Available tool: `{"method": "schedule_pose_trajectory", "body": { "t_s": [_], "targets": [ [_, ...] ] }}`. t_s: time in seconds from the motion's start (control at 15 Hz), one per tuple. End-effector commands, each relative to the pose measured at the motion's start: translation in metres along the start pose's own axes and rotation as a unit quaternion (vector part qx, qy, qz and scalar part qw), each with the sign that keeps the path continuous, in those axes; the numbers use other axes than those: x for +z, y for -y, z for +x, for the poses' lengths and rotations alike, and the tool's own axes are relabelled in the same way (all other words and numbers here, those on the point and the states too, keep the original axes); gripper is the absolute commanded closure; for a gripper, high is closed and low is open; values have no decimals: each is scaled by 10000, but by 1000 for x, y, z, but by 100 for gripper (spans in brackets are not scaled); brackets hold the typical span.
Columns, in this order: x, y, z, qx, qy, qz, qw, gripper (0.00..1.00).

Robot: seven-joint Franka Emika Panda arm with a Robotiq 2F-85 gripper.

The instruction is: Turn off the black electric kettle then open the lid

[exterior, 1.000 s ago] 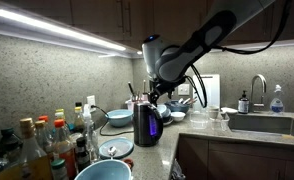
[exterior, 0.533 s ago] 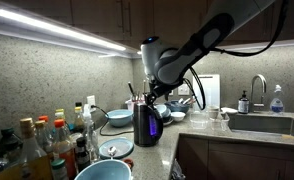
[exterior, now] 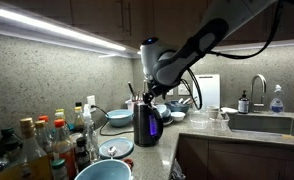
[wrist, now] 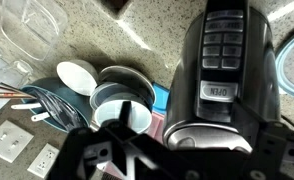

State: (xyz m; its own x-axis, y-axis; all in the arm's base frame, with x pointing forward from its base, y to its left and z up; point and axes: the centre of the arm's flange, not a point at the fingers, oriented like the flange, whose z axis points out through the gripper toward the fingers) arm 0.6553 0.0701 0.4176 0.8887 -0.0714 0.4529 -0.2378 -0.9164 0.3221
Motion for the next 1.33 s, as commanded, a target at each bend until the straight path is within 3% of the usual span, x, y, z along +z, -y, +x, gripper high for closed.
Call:
{"method": "schedule_pose_trajectory", "body": {
  "t_s": [0.0,0.67,1.27],
  "targets": [
    [3,-11,7,167,-118,-153,9997,0],
    [9,-16,-6,189,95,-277,9994,0],
    [-8,-11,-22,187,218,-379,9989,0]
  ]
}}
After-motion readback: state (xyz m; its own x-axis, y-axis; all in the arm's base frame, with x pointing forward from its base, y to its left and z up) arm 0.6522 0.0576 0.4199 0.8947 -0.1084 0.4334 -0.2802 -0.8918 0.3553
